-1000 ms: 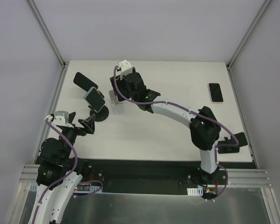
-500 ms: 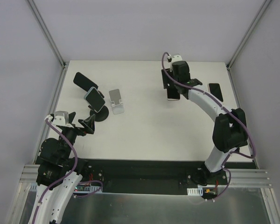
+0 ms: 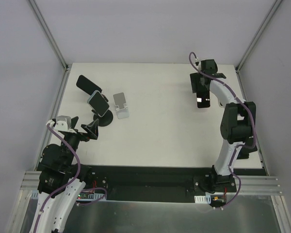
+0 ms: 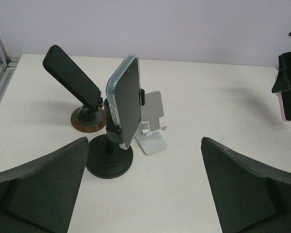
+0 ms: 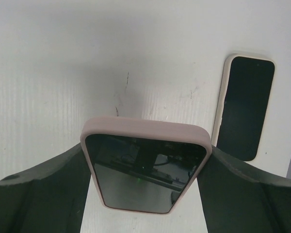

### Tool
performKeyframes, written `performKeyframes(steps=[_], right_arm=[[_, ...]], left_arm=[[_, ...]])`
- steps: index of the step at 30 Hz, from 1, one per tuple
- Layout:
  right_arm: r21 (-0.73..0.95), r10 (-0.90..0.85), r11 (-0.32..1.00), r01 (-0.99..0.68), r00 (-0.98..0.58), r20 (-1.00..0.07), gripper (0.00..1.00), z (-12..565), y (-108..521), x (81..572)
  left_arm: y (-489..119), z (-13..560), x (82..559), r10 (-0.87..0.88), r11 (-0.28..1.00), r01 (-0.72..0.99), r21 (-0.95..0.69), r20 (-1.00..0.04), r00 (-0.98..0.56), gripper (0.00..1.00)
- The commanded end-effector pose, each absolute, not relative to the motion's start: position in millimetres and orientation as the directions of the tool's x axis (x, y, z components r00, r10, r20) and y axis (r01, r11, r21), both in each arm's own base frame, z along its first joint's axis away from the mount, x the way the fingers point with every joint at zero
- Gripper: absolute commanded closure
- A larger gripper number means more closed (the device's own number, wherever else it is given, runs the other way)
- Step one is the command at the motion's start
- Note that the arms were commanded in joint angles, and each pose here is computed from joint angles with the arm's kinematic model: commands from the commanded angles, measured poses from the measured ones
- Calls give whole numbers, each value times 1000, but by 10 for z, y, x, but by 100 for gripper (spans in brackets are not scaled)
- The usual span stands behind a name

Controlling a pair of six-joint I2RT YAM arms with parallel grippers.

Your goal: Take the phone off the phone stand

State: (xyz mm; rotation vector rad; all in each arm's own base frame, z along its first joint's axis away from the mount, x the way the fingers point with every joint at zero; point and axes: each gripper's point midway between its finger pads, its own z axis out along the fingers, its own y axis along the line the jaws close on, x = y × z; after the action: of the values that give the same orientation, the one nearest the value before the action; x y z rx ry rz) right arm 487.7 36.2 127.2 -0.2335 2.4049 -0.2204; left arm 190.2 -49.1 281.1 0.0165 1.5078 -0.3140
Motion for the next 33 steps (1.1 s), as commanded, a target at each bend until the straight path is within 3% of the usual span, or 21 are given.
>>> performKeyframes(steps=[1,9,18,24,29,33], right_arm=[[-205,-256,966,-161,-732,-631,90,1274,278,5085],[-182,-237,971,-157,-763,-601,88,1034,65,5271],[-209,-236,968,-142,-805,-544,72,735,-115,5338],[-228,-230,966,-123,-815,-532,55,631,-211,5435],[-205,-206,972,-111,-819,-536,50,586,-225,5495],[-206,-189,974,-93,-834,-518,41,524,-236,5472]], left_arm=[[-495,2942,1884,-180,960,228,-160,-981,69,1],[-509,2910,1914,-172,961,228,-156,-984,52,1],[-497,2893,1934,-163,964,219,-149,-986,46,1],[-493,2880,1953,-161,965,214,-150,-986,38,1],[-489,2865,1964,-159,966,210,-149,-987,33,1],[-490,2863,1970,-158,967,209,-149,-987,30,1]])
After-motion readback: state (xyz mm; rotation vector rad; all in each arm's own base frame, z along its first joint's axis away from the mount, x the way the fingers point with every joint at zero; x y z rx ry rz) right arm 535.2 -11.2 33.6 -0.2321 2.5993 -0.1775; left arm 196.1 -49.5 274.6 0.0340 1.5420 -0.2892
